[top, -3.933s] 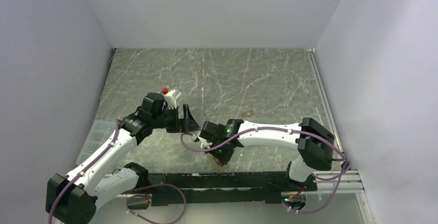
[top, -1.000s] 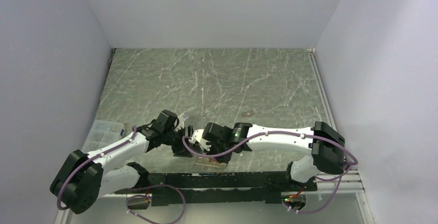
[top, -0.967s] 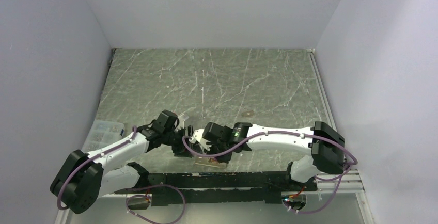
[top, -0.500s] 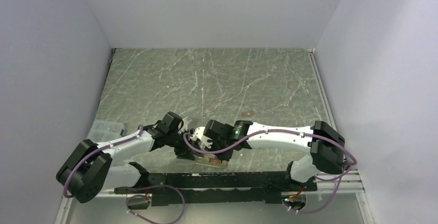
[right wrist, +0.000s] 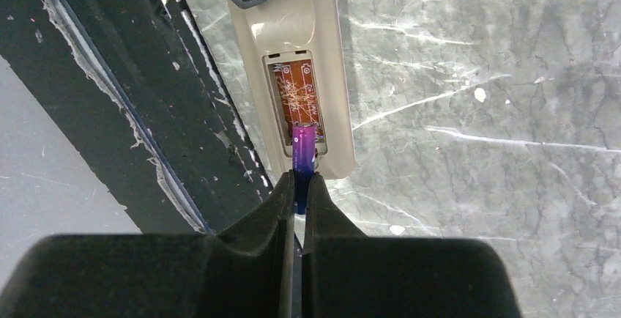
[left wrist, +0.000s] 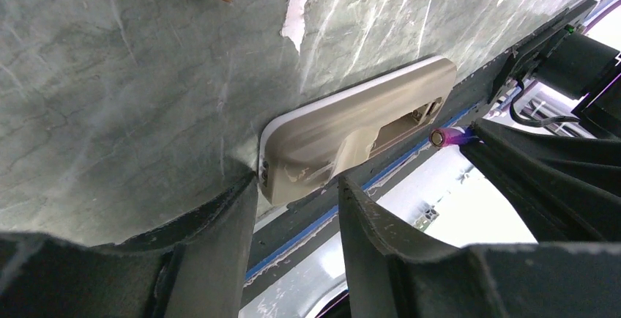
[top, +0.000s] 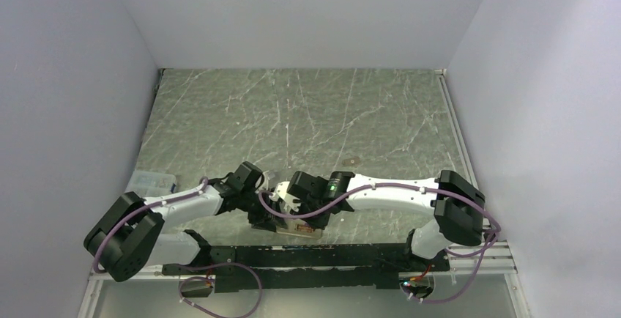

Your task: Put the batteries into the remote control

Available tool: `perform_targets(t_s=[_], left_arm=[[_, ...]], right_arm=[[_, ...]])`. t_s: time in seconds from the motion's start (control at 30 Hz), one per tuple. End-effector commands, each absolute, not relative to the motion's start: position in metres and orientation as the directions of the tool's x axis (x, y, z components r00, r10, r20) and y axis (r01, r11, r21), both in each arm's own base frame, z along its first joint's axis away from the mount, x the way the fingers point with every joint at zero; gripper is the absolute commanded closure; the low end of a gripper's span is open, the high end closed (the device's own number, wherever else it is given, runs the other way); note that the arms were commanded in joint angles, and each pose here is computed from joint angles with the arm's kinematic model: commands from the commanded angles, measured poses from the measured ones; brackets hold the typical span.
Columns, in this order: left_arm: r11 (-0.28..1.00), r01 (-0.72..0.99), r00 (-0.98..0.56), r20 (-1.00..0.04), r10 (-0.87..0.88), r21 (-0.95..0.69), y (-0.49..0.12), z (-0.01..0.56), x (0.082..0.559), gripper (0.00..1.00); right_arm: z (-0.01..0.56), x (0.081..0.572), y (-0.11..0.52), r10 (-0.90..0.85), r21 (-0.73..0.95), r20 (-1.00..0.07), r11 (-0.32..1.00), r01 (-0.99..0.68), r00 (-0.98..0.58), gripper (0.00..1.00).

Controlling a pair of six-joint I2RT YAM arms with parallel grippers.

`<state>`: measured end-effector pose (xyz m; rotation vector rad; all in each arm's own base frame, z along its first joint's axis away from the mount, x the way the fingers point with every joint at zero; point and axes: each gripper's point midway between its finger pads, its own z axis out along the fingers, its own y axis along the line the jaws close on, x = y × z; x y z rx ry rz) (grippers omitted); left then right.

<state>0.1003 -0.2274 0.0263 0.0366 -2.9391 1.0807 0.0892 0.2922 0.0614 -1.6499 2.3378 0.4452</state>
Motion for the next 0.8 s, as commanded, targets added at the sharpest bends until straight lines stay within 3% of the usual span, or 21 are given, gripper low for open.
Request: perform_targets(t_s=[0.0,0.37,0.77], left_arm=[[0.773,-0.012,-1.0,0.002,-0.014,-0.634,-0.229,0.027,0.104,0.51],[0.786,-0.011,-1.0,0.019,0.002,-0.618,-0.231,0.02,0.101,0.64],[0.789,-0.006,-1.0,0.02,0.007,-0.614,-0.231,0.019,0.098,0.67]], right_arm=[[0.069,0.092,0.302,-0.859,0.114,-0.4,0.299,-0.947,-0.319,1.0],[0.065,0.087,0.302,-0.867,0.135,-0.386,0.287,-0.948,-0.317,1.0],[0.058,0.085,0.301,-0.894,0.15,-0.336,0.26,-0.954,-0.297,1.0]])
